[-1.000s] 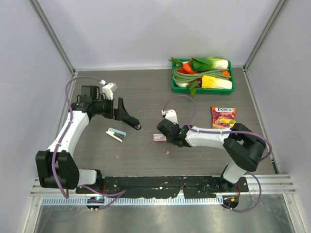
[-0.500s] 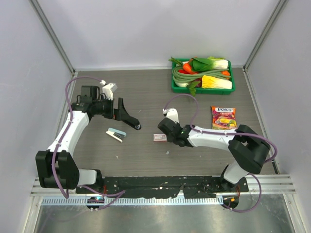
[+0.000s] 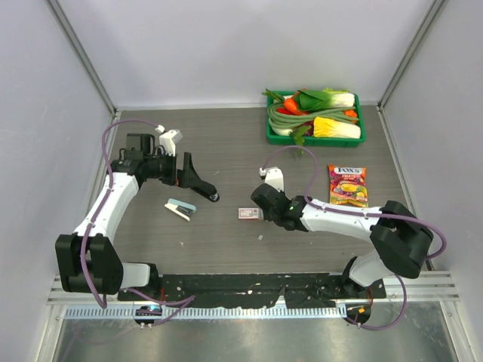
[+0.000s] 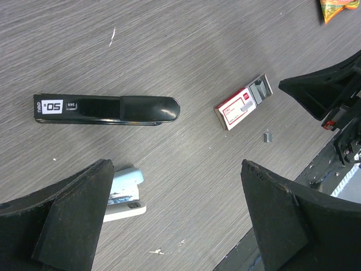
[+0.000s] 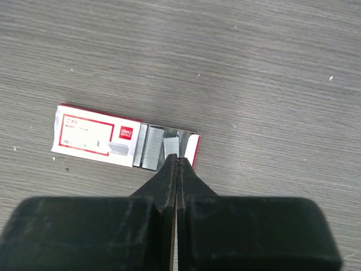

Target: Unload the staples from the stapler

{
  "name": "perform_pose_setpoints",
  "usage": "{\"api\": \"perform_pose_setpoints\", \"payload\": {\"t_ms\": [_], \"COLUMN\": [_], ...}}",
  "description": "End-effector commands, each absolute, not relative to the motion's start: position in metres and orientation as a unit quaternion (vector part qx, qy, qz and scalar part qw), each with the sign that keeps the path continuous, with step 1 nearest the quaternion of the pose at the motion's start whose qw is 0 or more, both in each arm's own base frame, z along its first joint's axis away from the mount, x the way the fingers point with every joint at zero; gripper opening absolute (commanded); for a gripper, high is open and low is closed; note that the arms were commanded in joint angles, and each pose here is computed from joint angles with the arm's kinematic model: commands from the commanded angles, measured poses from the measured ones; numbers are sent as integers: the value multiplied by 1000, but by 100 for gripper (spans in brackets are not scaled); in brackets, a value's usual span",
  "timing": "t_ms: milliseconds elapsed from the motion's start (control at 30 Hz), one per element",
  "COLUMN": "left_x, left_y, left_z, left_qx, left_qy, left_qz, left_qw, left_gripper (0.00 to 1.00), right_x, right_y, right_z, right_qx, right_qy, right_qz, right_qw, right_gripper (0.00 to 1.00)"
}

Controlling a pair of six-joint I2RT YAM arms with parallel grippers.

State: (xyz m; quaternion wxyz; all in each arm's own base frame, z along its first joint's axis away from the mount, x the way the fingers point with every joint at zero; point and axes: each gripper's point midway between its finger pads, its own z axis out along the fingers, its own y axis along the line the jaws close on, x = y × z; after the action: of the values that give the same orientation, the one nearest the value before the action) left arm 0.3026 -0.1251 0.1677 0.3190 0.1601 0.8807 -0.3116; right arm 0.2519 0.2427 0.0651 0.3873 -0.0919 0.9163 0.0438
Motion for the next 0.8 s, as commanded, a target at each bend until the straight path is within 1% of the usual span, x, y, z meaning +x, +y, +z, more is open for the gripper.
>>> {"api": "perform_pose_setpoints", "payload": {"t_ms": [0,267,500,767], "left_x": [303,304,304,304], "left_y": [-127,-127,-126,-126], "left_z": [180,179,179,179], "left_qx": [168,168,168,167], "left_qy": [868,868,868,868], "left_qz": [-319,-321,-318,-320], "left_qw": [341,340,341,340], "left_gripper": [100,100,100,100], "right_x": [254,274,287,286], "right_y": [242,253,260,255], "right_z": [60,72,57,45], "right_qx": [-76,-83,-95,-99], "right_qy": [916,901,905,910], "right_qz": [41,35,22,14], "right_qw": [392,425,414,403], "right_gripper": [1,1,1,1]}}
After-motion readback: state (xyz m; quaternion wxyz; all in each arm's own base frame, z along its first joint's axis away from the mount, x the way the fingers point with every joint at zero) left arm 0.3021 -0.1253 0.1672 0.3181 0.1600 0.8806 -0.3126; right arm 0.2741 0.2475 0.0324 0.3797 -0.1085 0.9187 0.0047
